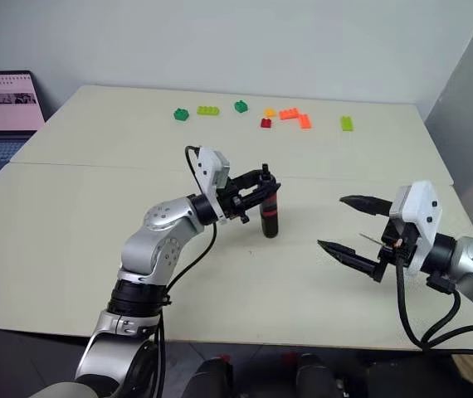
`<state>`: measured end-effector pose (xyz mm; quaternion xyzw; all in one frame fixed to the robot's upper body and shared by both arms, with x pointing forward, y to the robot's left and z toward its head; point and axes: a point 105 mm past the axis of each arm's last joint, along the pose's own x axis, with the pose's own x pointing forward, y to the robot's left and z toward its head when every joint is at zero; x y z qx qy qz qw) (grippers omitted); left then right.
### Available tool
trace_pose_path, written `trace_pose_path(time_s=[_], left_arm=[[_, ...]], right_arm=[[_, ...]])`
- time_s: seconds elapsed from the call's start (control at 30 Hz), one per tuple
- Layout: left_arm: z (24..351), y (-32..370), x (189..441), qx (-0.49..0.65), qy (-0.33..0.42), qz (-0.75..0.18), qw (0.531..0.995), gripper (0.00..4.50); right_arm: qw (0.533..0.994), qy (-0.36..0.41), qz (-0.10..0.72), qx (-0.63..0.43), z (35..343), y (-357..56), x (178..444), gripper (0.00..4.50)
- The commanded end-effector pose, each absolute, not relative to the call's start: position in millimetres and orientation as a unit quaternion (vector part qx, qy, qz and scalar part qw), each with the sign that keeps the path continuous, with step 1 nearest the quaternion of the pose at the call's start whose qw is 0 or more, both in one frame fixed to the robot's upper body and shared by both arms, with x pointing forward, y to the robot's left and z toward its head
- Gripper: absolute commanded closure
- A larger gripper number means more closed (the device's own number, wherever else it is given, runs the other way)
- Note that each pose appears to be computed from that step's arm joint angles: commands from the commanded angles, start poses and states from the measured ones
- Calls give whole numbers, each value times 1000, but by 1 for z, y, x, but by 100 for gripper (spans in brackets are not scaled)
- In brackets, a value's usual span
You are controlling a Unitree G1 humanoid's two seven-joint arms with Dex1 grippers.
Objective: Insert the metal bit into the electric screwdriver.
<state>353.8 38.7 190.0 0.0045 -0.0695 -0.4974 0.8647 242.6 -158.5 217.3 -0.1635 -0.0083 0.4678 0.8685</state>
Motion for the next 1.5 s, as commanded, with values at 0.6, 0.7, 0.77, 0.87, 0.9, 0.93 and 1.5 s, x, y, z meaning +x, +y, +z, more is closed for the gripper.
trace_pose_path(time_s=[0.6, 0.7, 0.77, 0.87, 0.9, 0.93, 1.5], left_arm=[[184, 14, 331, 35, -74, -533, 842, 286], [187, 11, 328, 40, -89, -528, 843, 286], [189, 9, 325, 45, -99, -527, 843, 286], [189, 9, 324, 47, -104, -522, 845, 286], [189, 9, 323, 49, -105, -520, 846, 286], [188, 10, 324, 51, -107, -517, 848, 286], [189, 12, 326, 54, -121, -496, 858, 286]], right_arm=[[802, 246, 428, -336, 183, -234, 293, 0], [785, 283, 432, -343, 175, -243, 295, 0], [765, 314, 435, -355, 168, -251, 298, 0], [745, 348, 433, -370, 160, -261, 307, 0], [739, 359, 429, -375, 157, -264, 310, 0], [733, 370, 418, -388, 155, -269, 315, 0], [728, 467, 366, -344, 125, -280, 356, 0]])
